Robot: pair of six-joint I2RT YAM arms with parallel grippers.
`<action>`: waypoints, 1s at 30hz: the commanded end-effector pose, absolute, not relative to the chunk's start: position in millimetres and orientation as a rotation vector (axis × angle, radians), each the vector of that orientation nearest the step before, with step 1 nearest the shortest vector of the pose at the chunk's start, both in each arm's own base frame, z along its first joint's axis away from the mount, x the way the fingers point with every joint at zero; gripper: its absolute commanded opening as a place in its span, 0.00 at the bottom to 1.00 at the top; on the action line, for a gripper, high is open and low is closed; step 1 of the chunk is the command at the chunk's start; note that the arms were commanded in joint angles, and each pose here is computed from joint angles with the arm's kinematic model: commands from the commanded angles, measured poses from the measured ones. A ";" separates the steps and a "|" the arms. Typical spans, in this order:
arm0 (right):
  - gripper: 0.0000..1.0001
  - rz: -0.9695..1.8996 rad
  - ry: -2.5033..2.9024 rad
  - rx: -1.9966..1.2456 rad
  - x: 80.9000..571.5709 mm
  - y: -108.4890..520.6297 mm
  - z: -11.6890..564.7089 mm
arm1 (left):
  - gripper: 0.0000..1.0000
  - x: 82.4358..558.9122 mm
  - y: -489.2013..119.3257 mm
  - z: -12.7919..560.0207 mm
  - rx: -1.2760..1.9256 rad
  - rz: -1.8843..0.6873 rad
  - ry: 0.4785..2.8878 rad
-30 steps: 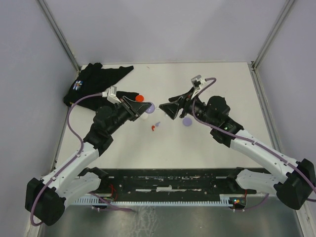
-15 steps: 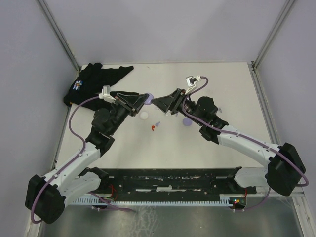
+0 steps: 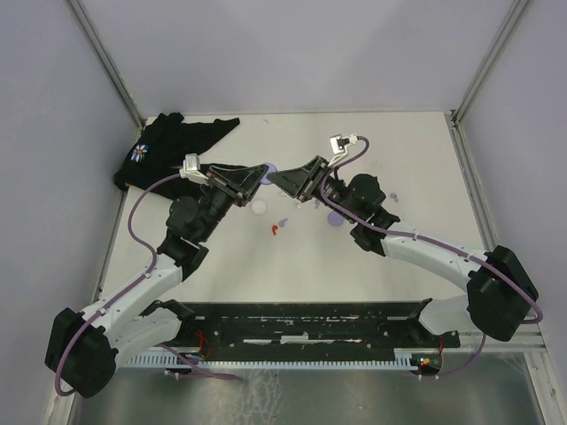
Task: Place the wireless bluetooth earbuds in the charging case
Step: Pick up the charging case at the center of the board.
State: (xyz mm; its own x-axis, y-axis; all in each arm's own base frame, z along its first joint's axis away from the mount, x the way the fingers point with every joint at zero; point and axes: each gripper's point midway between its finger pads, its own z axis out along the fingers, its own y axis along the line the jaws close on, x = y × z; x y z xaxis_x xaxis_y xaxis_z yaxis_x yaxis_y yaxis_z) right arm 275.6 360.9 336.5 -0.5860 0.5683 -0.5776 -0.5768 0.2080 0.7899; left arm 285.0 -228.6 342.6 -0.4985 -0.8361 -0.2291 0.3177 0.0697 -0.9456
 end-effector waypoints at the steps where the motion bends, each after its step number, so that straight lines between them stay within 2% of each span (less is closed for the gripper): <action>1: 0.36 1.657 1.400 -0.057 265.5 364.7 382.8 | 0.03 280.5 -226.2 359.8 -0.553 -1.654 1.346; 4: 0.23 1.648 1.400 -0.077 264.3 364.5 382.2 | 0.08 278.1 -224.9 355.3 -0.553 -1.657 1.346; 9: 0.03 1.575 1.462 -0.164 259.1 360.9 375.9 | 0.37 272.4 -213.3 347.3 -0.560 -1.604 1.332; 13: 0.02 1.545 1.507 -0.231 254.4 354.8 374.2 | 0.68 266.3 -208.7 344.0 -0.511 -1.554 1.335; 17: 0.02 1.488 1.607 -0.342 252.3 346.8 368.5 | 0.84 259.7 -203.3 337.6 -0.409 -1.427 1.382; 20: 0.02 1.405 1.725 -0.495 245.0 338.1 360.3 | 0.89 252.6 -196.8 332.5 -0.299 -1.282 1.451; 30: 0.02 1.170 1.880 -0.957 214.4 302.4 359.5 | 0.87 218.8 -215.2 349.9 0.321 -1.043 1.564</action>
State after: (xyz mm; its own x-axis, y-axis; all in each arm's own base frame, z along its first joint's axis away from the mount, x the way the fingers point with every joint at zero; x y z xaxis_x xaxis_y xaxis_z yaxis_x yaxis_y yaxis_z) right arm 241.3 321.3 373.0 -0.5201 0.0127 -0.8540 -0.7966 0.3534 0.4904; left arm 234.3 -204.8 350.4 -0.3450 -0.6005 -0.7214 0.5534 0.4906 -0.6731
